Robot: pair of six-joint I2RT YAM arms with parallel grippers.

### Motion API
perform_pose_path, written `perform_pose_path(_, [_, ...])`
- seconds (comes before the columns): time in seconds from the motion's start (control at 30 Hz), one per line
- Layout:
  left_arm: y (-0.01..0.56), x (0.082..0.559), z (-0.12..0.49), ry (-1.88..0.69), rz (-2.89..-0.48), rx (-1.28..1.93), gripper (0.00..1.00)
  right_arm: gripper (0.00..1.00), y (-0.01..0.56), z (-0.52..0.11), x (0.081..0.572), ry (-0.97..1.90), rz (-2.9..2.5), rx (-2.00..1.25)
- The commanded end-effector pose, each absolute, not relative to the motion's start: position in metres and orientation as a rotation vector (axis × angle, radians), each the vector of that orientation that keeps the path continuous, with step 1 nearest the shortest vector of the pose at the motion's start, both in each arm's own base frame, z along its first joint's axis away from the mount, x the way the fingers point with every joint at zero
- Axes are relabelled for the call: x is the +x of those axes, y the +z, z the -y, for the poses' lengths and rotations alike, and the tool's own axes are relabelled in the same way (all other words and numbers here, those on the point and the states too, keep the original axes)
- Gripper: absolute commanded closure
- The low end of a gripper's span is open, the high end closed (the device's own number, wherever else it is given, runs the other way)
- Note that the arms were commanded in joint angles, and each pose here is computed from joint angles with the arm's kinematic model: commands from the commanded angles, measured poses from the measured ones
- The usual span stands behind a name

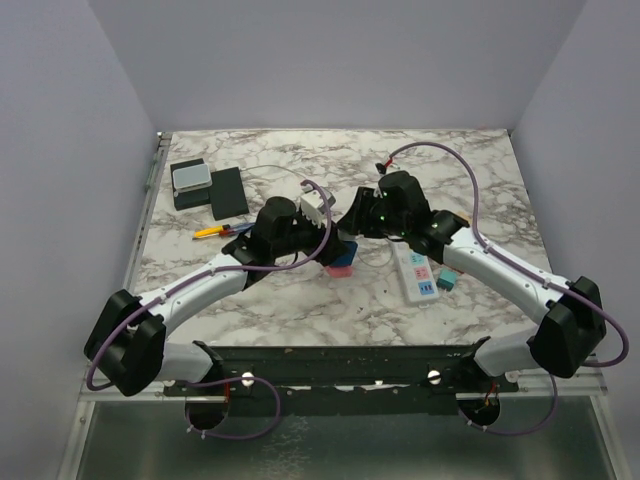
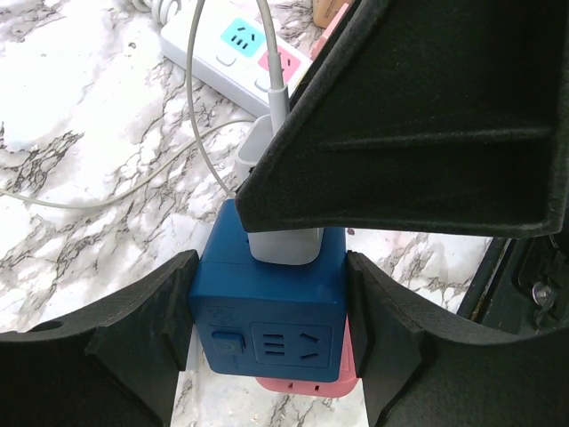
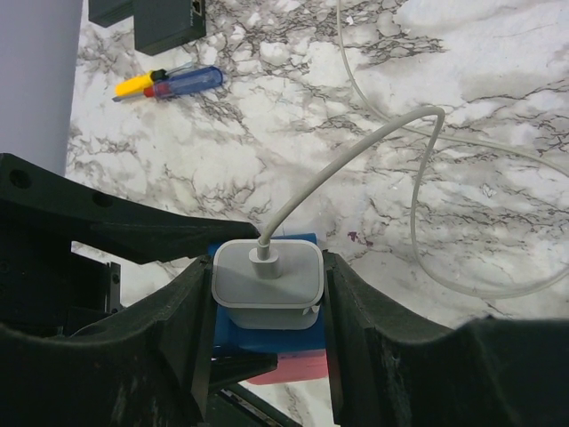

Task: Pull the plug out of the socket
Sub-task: Remove the plug from the socket.

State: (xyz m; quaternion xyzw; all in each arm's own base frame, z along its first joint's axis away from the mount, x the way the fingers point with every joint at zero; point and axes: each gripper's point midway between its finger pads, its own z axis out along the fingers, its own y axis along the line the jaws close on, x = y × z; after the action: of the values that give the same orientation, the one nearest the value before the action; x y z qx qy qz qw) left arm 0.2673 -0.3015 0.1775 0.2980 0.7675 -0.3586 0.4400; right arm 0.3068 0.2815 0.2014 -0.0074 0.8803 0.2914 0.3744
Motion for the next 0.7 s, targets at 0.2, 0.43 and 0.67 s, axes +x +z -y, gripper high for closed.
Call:
perform_pose_path(0.2, [0.138,0.254,0.292,-0.842,-2.08,0.785,1.0,0.99,0.248,-0.251,0.347,0.576,-2.046,0.127])
perform_pose_path(0.43, [0.14,0.262,0.288,-0.872,-2.092,0.727,1.0,0.99,0.251,-0.256,0.335,0.516,-2.006,0.121])
perform_pose_path(0.67, [0.143,0.266,0.283,-0.918,-2.097,0.674,1.0,0.99,0.245,-0.267,0.323,0.44,-2.008,0.086])
